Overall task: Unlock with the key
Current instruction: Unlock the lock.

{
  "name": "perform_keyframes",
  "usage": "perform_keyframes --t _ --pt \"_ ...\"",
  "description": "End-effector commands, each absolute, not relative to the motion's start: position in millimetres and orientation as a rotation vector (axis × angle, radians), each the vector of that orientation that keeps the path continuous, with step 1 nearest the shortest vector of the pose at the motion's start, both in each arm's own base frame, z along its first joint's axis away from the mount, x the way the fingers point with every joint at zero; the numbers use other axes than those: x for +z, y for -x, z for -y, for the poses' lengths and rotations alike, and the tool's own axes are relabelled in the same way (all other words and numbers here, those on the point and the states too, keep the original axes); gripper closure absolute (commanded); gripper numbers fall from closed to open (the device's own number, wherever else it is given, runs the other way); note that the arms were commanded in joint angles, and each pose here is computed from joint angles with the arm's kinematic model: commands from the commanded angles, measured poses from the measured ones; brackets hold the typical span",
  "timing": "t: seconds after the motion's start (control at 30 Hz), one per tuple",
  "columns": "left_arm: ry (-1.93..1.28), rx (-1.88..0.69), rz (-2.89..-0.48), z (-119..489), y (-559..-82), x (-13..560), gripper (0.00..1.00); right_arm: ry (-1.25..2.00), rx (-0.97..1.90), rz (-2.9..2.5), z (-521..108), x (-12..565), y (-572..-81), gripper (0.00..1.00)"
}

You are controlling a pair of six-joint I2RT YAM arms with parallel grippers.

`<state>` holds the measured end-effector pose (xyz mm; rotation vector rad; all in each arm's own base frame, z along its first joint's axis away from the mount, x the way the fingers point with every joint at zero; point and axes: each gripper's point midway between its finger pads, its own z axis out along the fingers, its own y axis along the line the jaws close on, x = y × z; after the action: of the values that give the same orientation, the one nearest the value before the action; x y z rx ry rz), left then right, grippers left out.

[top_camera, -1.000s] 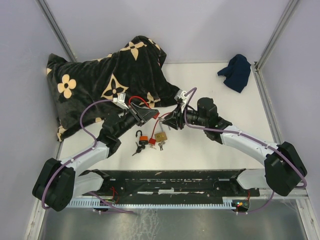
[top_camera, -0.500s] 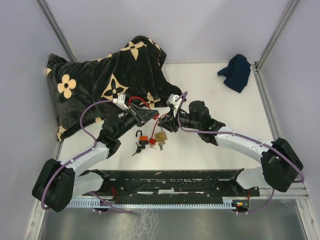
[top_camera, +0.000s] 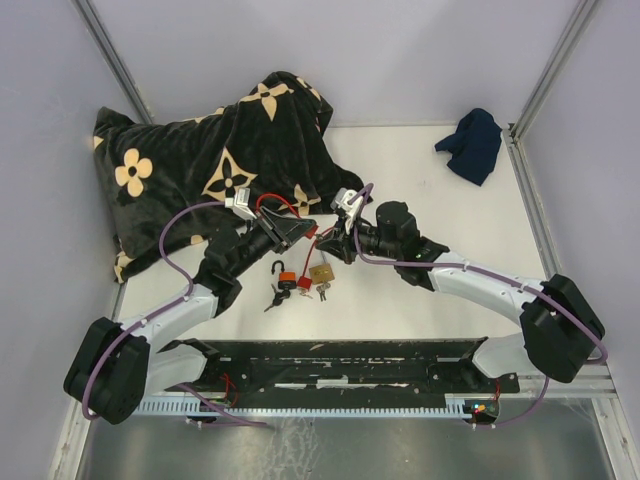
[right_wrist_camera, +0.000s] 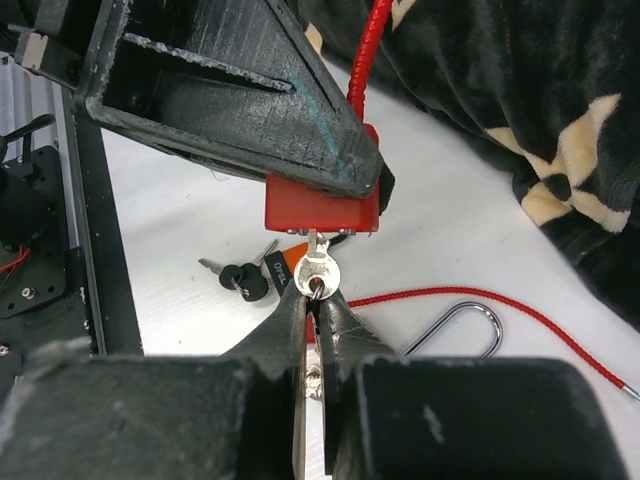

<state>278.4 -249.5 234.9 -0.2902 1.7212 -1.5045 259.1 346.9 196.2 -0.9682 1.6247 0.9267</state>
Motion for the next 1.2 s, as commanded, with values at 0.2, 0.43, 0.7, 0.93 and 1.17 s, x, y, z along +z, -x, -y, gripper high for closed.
perform_keyframes --t 0.2,0.43,0.7,0.93,1.17 --pt "0.235 -1.511 -1.911 271.2 -249.5 207.2 0.97 1.000 0.820 -1.416 -357.8 269.6 -282.1 0.98" --pt "0.126 -1.585 -2.001 294.7 -223.2 197.6 0.97 1.055 0.834 -1.371 -371.8 283.9 -287.7 0.98" --pt "0.080 -1.630 -1.963 300.3 -211.1 207.7 0.97 0.941 1.012 -1.312 -371.0 312.0 -302.5 0.98" --pt "0.051 -1.573 -2.034 303.9 -206.1 182.1 0.97 0.992 1.082 -1.243 -380.6 344.8 -290.3 0.98" --pt "-0.001 -1.590 -2.048 323.8 -198.6 185.9 0.97 1.028 1.056 -1.259 -398.9 325.8 -287.0 0.98"
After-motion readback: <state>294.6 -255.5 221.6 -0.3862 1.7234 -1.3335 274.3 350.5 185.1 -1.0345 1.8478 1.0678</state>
